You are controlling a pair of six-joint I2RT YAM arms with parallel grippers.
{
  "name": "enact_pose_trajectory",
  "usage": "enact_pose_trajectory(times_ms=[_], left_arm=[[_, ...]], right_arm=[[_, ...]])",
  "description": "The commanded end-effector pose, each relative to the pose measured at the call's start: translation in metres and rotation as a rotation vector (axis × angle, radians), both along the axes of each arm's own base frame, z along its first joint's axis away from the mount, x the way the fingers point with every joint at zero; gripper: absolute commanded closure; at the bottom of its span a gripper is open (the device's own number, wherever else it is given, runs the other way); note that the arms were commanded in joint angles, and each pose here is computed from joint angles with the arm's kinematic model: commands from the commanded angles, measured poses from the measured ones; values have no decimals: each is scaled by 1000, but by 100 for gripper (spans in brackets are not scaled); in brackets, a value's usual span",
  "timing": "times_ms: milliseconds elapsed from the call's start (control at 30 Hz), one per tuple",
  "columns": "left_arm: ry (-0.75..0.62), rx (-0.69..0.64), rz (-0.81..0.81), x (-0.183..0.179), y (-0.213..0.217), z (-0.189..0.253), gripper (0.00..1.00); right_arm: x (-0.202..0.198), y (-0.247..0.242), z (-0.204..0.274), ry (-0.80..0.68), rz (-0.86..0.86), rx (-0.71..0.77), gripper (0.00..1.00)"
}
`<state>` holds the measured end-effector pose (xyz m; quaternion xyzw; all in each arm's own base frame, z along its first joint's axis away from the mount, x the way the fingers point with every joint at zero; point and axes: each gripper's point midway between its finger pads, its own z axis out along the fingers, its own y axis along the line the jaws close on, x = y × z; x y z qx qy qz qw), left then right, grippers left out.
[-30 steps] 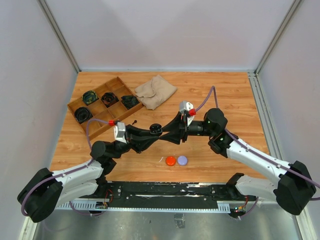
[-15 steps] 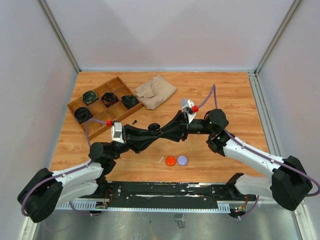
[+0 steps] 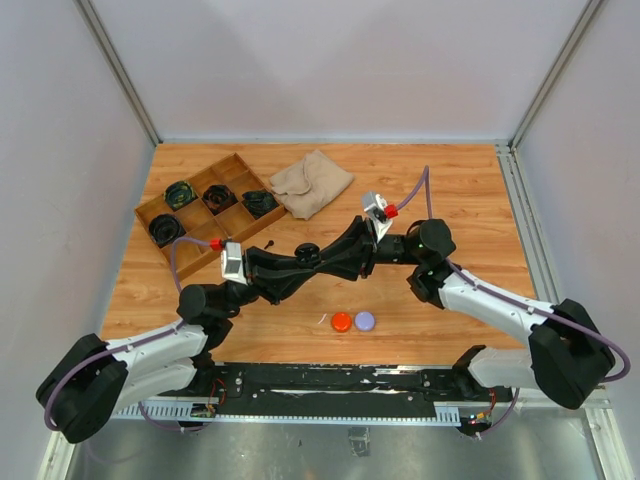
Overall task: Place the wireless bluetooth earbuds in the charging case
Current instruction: Adjust the charging case.
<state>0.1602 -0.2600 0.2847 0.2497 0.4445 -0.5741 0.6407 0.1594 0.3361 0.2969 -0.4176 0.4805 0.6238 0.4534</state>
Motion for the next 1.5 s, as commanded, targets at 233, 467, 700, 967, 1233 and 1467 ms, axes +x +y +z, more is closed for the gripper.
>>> enact_pose_trajectory(times_ms=[233, 467, 700, 967, 1233, 1467], left_arm=[[-28, -31, -44, -5, -4, 16, 100], [-7, -24, -41, -4, -3, 12, 93], [36, -8, -10, 0, 0, 4, 57], [88, 33, 23, 6, 1, -11, 35], [244, 154, 132, 27, 5, -46, 19], [439, 337, 373, 57, 32, -89, 7]], right_arm=[[-6, 3, 12, 13, 63, 78, 76], [-5, 3, 8, 18, 63, 73, 95], [2, -5, 5, -13, 28, 71, 100], [12, -15, 0, -84, -30, 55, 99], [31, -30, -22, -213, -141, -13, 99], [52, -54, -56, -391, -316, -144, 99]])
